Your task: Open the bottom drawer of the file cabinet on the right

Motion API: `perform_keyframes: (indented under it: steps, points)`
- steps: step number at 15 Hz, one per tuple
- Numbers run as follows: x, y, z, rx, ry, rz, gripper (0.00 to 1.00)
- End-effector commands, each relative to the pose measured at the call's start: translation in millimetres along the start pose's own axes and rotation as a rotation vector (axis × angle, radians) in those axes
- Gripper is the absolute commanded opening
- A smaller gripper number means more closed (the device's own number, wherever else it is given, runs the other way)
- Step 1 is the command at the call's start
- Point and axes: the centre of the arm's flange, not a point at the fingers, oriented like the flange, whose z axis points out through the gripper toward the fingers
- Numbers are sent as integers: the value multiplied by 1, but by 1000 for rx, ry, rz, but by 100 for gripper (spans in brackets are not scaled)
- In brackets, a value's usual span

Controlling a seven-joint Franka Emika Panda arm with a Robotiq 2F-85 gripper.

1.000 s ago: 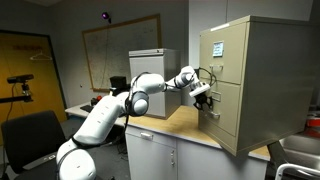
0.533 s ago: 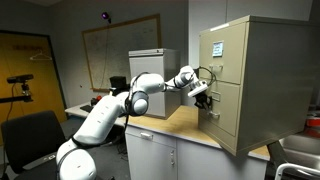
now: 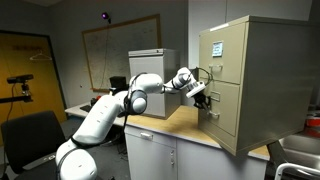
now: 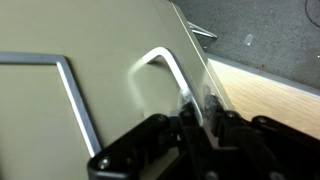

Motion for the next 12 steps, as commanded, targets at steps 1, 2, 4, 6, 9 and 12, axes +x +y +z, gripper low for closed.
perform_keyframes:
  steps: [1, 2, 4, 6, 9, 12]
  points:
    - [7, -70, 30, 108, -84, -61, 4]
    - [4, -74, 28, 92, -93, -77, 4]
    - [1, -80, 25, 64, -108, -103, 5]
    - [1, -86, 23, 39, -119, -121, 3]
    - [0, -93, 21, -4, -139, -156, 4]
    - [-2, -101, 19, -50, -161, -195, 3]
